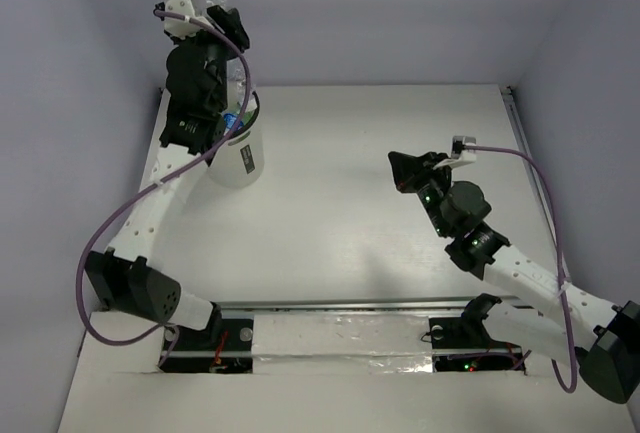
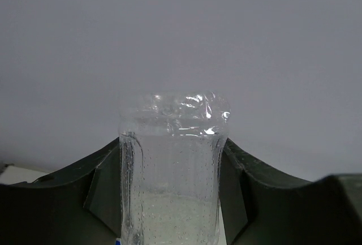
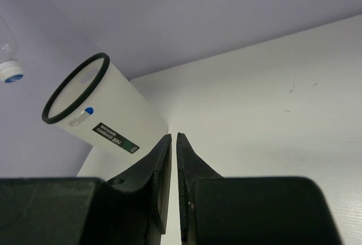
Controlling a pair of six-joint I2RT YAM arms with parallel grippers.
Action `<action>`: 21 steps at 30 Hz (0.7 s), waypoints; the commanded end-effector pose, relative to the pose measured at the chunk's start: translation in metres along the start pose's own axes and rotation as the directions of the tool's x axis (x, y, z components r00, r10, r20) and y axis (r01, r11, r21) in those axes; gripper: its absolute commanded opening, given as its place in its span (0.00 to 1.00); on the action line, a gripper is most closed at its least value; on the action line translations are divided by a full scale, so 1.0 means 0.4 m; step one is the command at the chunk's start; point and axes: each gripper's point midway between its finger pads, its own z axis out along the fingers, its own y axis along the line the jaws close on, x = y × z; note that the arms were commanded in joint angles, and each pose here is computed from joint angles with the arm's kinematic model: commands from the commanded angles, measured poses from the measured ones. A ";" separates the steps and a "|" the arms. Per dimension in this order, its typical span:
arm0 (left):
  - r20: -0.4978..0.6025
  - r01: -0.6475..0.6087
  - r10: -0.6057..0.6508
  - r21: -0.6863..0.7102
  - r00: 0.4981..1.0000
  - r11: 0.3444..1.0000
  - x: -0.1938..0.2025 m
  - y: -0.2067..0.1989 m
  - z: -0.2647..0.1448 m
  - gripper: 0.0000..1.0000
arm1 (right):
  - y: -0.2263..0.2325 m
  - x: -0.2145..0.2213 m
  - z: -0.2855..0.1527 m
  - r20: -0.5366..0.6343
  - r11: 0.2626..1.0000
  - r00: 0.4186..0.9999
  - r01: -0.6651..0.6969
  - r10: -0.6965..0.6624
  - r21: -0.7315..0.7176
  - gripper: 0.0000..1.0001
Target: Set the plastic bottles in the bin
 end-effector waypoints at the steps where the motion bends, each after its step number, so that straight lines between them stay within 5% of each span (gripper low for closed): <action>1: 0.125 -0.072 0.084 -0.093 0.989 0.993 -0.097 0.044 0.038 0.35 | 0.024 -0.032 0.010 0.063 0.998 0.997 -0.041 0.044 -0.040 0.13; 10: 0.000 -0.432 0.461 -0.347 0.888 0.832 0.024 0.212 0.124 0.35 | 0.024 -0.025 0.005 0.061 0.998 0.997 -0.044 0.047 -0.052 0.13; 21: -0.104 -0.661 0.687 -0.408 0.719 0.630 0.128 0.287 0.148 0.34 | 0.038 -0.024 0.005 0.051 0.996 0.998 -0.034 0.038 -0.081 0.14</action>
